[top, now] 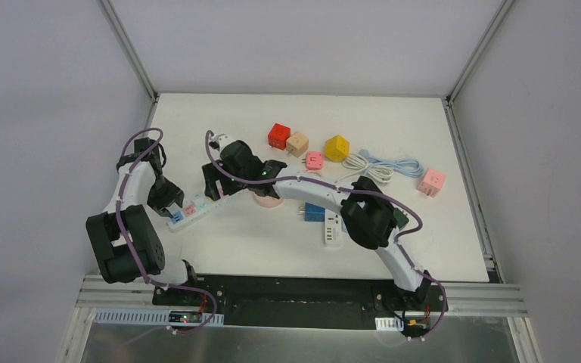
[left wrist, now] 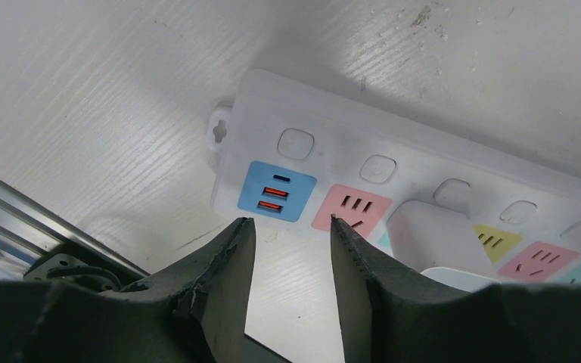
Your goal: Pull the plug off the socket
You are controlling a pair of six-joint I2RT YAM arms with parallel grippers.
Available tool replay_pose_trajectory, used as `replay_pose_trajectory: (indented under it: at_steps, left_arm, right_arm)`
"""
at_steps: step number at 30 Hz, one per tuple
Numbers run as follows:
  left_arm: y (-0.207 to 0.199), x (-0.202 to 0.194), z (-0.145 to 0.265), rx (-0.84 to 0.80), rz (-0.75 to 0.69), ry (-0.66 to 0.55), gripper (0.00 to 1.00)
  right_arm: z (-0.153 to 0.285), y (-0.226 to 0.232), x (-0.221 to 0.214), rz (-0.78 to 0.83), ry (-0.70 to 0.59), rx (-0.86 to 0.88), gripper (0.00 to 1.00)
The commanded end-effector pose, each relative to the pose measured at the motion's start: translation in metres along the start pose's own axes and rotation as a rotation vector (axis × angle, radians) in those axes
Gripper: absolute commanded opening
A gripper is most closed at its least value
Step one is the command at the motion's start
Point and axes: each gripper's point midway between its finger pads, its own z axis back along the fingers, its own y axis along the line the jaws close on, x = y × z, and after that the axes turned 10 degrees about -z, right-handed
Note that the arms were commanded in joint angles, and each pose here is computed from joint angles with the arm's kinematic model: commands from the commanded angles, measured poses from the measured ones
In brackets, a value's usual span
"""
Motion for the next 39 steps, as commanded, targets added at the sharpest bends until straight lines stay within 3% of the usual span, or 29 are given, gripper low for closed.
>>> replay_pose_trajectory:
  at_steps: [1, 3, 4, 6, 16, 23, 31, 34, 37, 39]
  left_arm:
    - [-0.001, -0.005, -0.003, -0.009, -0.003, 0.035, 0.42]
    - [-0.002, -0.007, -0.005, -0.012, -0.003, 0.047, 0.41]
    - [-0.002, -0.008, -0.005, -0.014, -0.003, 0.053, 0.41]
    - [-0.003, -0.009, -0.007, -0.012, -0.005, 0.065, 0.40]
    - [0.009, -0.013, -0.010, 0.035, 0.017, 0.094, 0.31]
    - [0.015, -0.026, -0.013, 0.030, 0.044, 0.154, 0.27]
    - [0.019, -0.028, -0.015, 0.039, 0.066, 0.180, 0.25]
    - [0.015, -0.028, -0.017, 0.025, 0.074, 0.192, 0.25]
    - [0.010, -0.030, -0.019, 0.005, 0.082, 0.210, 0.26]
    - [0.008, -0.030, -0.020, 0.000, 0.087, 0.215, 0.26]
  right_arm:
    - [-0.014, 0.031, 0.004, 0.045, -0.032, 0.097, 0.77]
    - [-0.022, 0.037, -0.006, 0.054, -0.021, 0.107, 0.77]
    - [-0.025, 0.038, -0.011, 0.135, -0.011, 0.127, 0.87]
    - [-0.033, 0.040, -0.015, 0.161, -0.013, 0.136, 0.89]
    - [-0.058, 0.052, -0.014, 0.252, -0.080, 0.150, 0.88]
    - [-0.080, 0.057, -0.011, 0.260, -0.126, 0.167, 0.82]
    - [-0.091, 0.048, -0.015, 0.305, -0.172, 0.098, 0.58]
    - [-0.088, 0.050, -0.016, 0.316, -0.166, 0.101, 0.43]
    - [-0.085, 0.054, -0.014, 0.324, -0.162, 0.110, 0.18]
    - [-0.082, 0.057, -0.011, 0.329, -0.161, 0.112, 0.09]
